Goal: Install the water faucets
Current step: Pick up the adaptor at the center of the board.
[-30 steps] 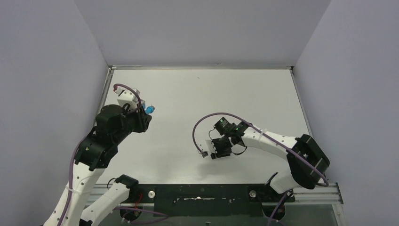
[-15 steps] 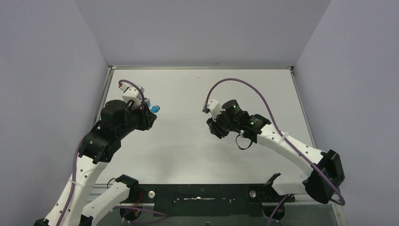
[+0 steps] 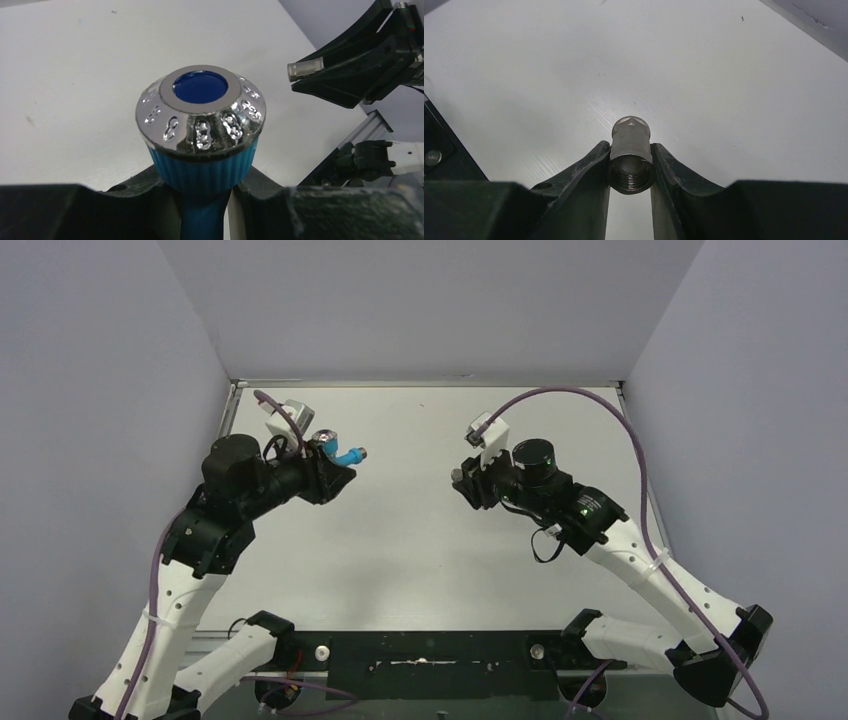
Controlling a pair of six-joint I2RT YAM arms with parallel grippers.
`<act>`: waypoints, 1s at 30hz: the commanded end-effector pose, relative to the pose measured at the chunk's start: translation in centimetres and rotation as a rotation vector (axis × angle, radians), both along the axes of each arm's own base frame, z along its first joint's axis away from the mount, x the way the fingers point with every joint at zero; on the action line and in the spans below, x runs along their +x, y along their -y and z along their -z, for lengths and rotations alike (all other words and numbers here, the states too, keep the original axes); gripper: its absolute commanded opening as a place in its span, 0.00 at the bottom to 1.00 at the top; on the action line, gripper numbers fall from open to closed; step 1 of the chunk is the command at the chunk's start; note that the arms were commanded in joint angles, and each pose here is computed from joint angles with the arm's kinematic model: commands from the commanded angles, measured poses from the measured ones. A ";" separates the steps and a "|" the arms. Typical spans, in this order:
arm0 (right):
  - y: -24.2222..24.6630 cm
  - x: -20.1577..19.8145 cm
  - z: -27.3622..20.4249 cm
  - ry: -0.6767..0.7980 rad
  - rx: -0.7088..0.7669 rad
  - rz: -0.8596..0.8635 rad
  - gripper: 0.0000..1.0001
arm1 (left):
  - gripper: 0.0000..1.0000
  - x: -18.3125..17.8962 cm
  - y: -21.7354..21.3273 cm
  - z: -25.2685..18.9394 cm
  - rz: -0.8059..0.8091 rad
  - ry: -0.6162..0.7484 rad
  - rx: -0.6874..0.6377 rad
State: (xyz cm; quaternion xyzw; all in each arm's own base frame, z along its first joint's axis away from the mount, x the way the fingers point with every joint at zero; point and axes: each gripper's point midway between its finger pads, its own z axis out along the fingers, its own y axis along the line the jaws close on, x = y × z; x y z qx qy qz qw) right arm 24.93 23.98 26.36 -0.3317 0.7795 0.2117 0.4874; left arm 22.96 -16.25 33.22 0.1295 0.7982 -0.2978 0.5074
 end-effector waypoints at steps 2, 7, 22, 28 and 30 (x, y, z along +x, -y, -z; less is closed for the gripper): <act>-0.6 0.4 -8.7 0.150 0.250 0.044 0.00 | 0.00 -0.8 3.2 -7.5 0.186 0.150 -0.154; 0.1 -0.5 -10.7 0.139 0.214 0.027 0.00 | 0.00 -1.6 5.1 -8.9 0.301 0.134 -0.224; -3.3 -9.5 -20.9 0.875 0.305 -0.600 0.00 | 0.00 -7.5 7.3 -13.7 0.670 0.276 -0.375; -3.2 -11.7 -23.7 1.073 0.289 -0.667 0.00 | 0.00 -9.4 7.4 -14.8 0.766 0.302 -0.399; -3.3 -12.4 -24.0 1.121 0.282 -0.691 0.00 | 0.00 -10.0 7.4 -15.3 0.796 0.328 -0.411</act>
